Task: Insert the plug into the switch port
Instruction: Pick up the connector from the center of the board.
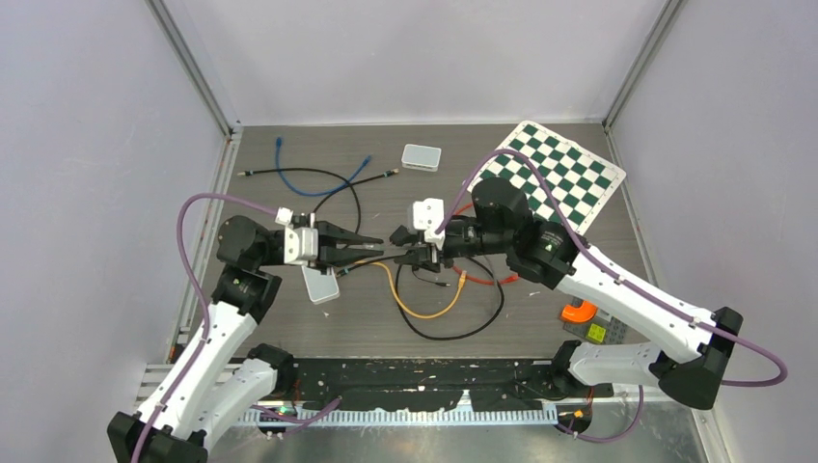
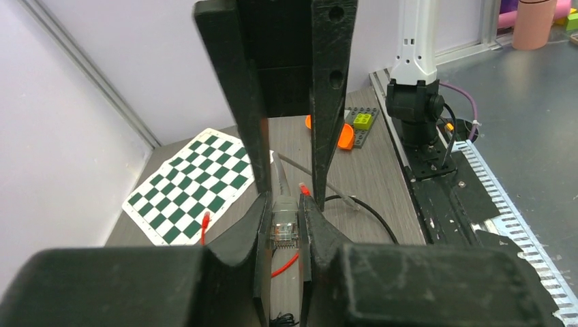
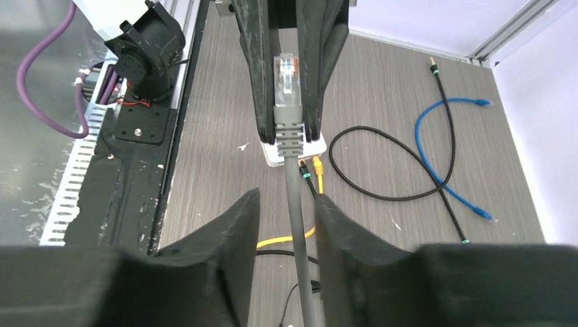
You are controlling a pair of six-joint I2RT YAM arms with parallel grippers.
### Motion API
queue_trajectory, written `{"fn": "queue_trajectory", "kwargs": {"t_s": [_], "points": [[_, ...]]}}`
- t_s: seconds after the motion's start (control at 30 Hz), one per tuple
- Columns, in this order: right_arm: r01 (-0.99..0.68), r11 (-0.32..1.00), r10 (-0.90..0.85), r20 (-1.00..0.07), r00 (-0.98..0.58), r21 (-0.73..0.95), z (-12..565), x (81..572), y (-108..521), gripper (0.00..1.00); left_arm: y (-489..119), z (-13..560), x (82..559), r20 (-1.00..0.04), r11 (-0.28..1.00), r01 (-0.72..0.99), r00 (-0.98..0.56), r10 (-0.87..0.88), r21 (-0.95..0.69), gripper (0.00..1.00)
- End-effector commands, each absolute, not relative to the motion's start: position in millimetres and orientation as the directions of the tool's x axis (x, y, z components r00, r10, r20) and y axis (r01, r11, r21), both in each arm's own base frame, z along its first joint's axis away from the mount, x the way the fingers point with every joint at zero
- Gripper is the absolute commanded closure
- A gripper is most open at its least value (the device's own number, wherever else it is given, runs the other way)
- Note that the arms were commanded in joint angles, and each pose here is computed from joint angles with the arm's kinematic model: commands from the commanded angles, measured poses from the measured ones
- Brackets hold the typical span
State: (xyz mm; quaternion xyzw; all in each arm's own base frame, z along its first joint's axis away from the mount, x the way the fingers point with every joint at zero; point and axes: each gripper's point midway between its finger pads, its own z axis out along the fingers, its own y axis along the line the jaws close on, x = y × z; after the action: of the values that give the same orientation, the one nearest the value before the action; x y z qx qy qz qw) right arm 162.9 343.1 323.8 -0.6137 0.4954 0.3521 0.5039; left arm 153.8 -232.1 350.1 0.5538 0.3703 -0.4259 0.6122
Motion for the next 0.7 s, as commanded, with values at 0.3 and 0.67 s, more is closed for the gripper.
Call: {"fn": "queue_trajectory", "kwargs": {"t_s": [0.3,0.67], "points": [[-0.921,0.036,-0.152,-0.913,0.378,-0.387,350.8,163.9,366.6,0.81,-233.0,343.0,156.4,-0.926,0.016,0.932,0.363,-0.101,0.363,1.0],[-0.906,0.101,-0.189,-0.902,0.388,-0.411,337.8,170.3,357.1,0.95,-211.1,336.6,188.2,-0.967,0.363,0.911,0.242,-0.084,0.197,0.3]]}}
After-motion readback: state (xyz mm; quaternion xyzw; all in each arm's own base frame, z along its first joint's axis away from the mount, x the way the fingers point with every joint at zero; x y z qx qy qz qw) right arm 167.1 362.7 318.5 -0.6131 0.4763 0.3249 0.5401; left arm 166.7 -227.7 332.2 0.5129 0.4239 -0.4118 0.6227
